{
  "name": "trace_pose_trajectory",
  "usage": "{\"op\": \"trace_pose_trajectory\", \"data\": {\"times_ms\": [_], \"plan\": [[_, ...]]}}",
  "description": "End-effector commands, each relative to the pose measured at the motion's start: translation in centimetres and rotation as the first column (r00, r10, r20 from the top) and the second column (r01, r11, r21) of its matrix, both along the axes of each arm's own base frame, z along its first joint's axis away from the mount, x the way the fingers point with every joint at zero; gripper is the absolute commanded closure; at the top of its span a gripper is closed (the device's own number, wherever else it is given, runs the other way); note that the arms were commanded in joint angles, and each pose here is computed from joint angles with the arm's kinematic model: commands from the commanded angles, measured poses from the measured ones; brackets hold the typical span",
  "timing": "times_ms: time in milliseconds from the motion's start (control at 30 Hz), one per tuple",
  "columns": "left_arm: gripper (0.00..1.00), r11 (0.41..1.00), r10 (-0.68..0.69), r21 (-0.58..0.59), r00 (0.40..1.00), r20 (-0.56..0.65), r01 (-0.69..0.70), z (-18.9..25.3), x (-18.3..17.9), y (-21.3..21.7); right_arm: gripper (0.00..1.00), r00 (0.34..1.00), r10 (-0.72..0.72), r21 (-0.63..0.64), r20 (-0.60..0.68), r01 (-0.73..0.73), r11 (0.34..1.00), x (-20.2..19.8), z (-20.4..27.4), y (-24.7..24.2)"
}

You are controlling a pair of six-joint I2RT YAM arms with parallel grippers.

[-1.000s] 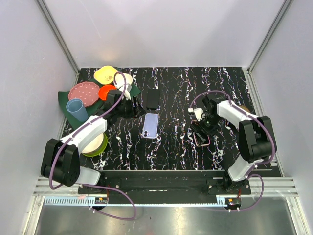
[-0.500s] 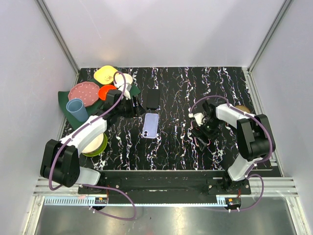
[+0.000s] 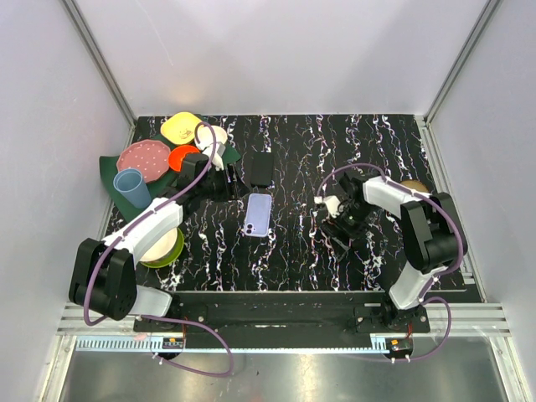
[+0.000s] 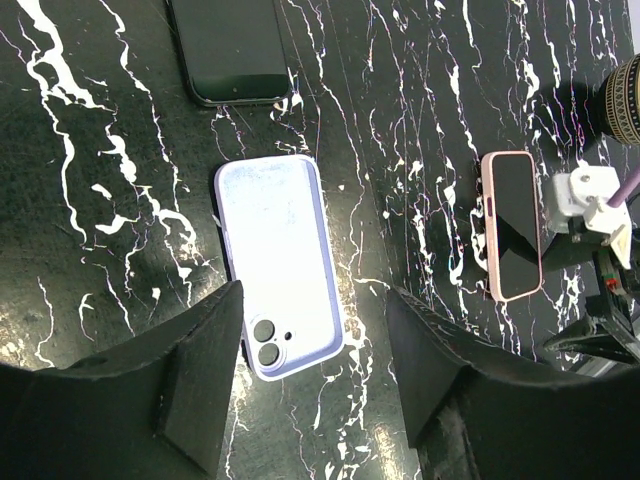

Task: Take the phone out of the phone case
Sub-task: Pick up the phone at the center of the board.

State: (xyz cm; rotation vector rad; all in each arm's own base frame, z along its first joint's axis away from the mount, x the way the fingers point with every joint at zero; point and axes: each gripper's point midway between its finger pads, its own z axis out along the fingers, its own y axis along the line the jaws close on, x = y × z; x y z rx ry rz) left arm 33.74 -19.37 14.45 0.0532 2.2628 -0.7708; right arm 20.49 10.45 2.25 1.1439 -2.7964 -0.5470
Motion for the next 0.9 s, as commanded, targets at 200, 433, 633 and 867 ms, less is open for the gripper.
{"op": "trace_pose_trajectory", "data": {"times_ms": [200, 433, 633, 867], "plan": [[0.39, 1.000, 0.006, -0.008, 0.996, 0.092, -0.005, 3.1, 1.7, 0.0, 0.00, 0.987, 0.092, 0.177, 0.130, -0.114, 0.978, 3.0, -0.6, 6.4], [0.39, 1.000, 0.011, -0.002, 0.994, 0.112, -0.011, 3.6, 1.7, 0.5, 0.00, 0.979, 0.113, 0.221, 0.172, -0.150, 0.964, 4.1, -0.7, 9.6], [0.39, 1.000, 0.013, -0.004, 0.993, 0.119, -0.013, 3.9, 1.9, 0.7, 0.00, 0.966, 0.117, 0.233, 0.231, -0.171, 0.957, 5.8, -1.0, 11.1], [0.39, 1.000, 0.015, -0.010, 0.993, 0.117, -0.014, 3.9, 1.9, 0.7, 0.00, 0.941, 0.129, 0.288, 0.312, -0.223, 0.931, 8.1, 1.0, 13.0]]}}
